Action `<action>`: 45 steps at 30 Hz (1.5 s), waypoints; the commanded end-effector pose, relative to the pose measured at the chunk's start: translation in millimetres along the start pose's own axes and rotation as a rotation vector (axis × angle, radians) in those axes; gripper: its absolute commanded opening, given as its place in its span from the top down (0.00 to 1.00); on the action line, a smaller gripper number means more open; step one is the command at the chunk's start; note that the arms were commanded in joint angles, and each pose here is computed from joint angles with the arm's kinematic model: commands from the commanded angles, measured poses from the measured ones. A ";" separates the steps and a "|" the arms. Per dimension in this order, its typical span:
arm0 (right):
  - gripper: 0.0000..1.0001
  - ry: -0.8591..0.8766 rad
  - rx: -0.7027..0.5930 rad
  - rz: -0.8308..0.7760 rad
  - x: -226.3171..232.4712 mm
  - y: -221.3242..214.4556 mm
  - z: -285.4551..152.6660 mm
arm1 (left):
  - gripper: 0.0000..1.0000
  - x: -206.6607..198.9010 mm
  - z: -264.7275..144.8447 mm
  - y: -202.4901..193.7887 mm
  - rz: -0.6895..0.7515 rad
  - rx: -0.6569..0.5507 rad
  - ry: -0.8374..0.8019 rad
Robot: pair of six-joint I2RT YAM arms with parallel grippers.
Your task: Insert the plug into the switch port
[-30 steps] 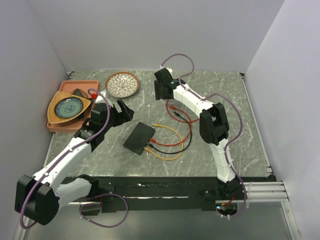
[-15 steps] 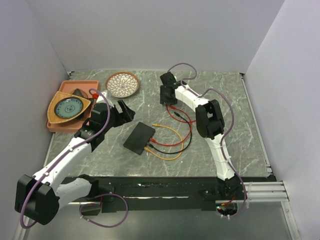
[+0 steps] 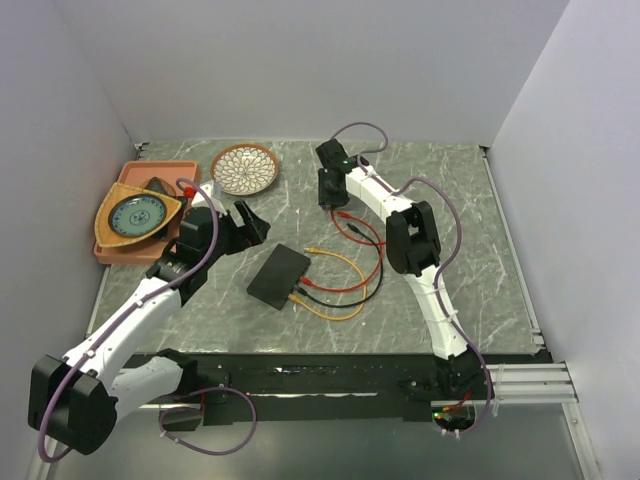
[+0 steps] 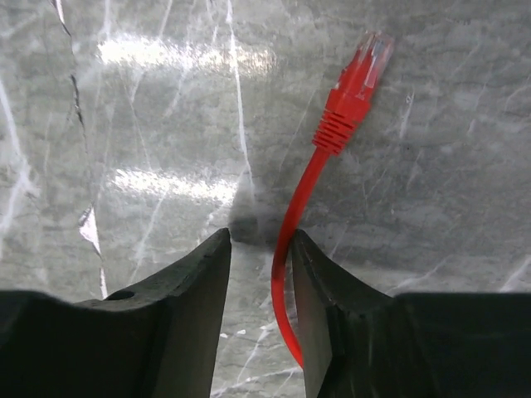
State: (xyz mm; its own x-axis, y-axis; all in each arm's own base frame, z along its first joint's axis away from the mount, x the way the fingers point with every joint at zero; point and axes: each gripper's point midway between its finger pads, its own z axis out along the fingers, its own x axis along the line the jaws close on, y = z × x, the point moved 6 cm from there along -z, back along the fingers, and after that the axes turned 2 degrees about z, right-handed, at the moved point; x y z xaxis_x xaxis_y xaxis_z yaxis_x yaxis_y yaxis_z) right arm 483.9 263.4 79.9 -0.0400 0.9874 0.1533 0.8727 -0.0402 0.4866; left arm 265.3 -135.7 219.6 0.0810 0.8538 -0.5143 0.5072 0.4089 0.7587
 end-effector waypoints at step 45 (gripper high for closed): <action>1.00 0.603 -0.790 -0.164 -36.2 -35.5 -424.1 | 0.04 -8.9 -16.0 -2.0 -0.024 -0.036 -0.114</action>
State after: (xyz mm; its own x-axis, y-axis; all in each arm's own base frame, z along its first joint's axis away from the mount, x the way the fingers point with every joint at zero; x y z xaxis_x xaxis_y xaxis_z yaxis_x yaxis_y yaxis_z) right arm 260.4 174.0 412.4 -0.5426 0.7514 0.3755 0.3178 -0.2301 0.9198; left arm 249.3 -134.7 214.7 0.1187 0.8353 -0.5368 0.5172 0.4095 0.7515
